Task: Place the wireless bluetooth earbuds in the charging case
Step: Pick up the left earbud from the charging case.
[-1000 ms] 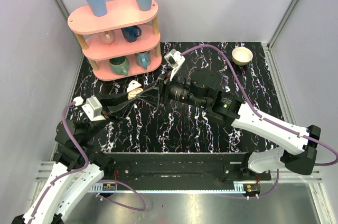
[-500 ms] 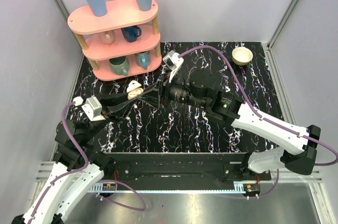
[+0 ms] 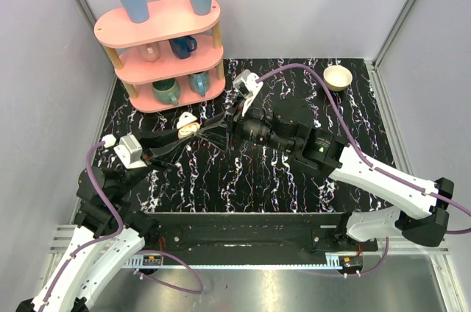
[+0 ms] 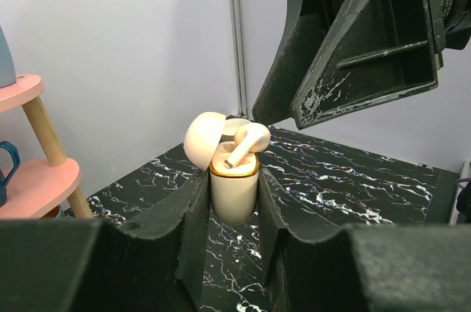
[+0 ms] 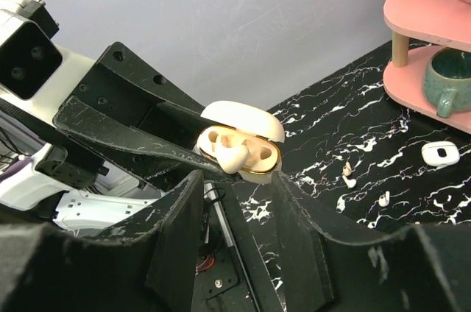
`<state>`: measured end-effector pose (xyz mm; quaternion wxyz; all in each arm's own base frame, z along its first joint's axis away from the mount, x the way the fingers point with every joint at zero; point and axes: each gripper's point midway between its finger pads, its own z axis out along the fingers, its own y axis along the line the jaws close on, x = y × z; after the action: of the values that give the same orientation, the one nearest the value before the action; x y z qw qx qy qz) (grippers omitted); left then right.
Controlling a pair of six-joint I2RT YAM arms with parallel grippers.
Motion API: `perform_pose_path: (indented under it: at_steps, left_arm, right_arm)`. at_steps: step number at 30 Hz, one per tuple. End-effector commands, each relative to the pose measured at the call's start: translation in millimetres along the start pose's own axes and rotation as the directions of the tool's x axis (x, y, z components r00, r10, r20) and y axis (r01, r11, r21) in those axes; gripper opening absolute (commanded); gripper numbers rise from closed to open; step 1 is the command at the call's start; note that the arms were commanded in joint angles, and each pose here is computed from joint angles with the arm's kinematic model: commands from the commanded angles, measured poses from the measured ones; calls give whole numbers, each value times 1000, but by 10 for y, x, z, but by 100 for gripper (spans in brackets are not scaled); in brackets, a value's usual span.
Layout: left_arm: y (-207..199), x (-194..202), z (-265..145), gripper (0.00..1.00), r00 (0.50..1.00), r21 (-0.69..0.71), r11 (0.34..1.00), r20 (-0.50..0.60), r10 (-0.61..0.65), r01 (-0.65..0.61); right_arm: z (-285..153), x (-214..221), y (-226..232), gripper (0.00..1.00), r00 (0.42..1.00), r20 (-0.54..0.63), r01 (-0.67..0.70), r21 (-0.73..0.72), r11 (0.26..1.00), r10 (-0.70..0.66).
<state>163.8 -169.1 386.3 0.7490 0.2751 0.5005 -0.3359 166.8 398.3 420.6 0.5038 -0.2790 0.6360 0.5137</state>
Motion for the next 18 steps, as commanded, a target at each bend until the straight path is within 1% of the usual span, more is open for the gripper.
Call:
perform_pose_path:
  at_steps: [1, 11, 12, 18]
  left_arm:
    - [21, -111, 31, 0, 999, -7, 1000, 43, 13, -12]
    - [25, -117, 22, 0, 999, -11, 1000, 46, 13, -12]
    - [22, -113, 25, 0, 999, -8, 1000, 44, 12, -12]
    - [27, -108, 31, 0, 999, -10, 1000, 43, 12, -11]
  right_arm:
    - [26, -214, 113, 49, 998, 51, 50, -56, 997, -47]
    - [98, -167, 142, 48, 997, 39, 70, -88, 994, -67]
    - [99, -236, 178, 48, 995, 68, 78, -101, 992, -71]
    - [73, -266, 183, 47, 992, 94, 90, -104, 990, -80]
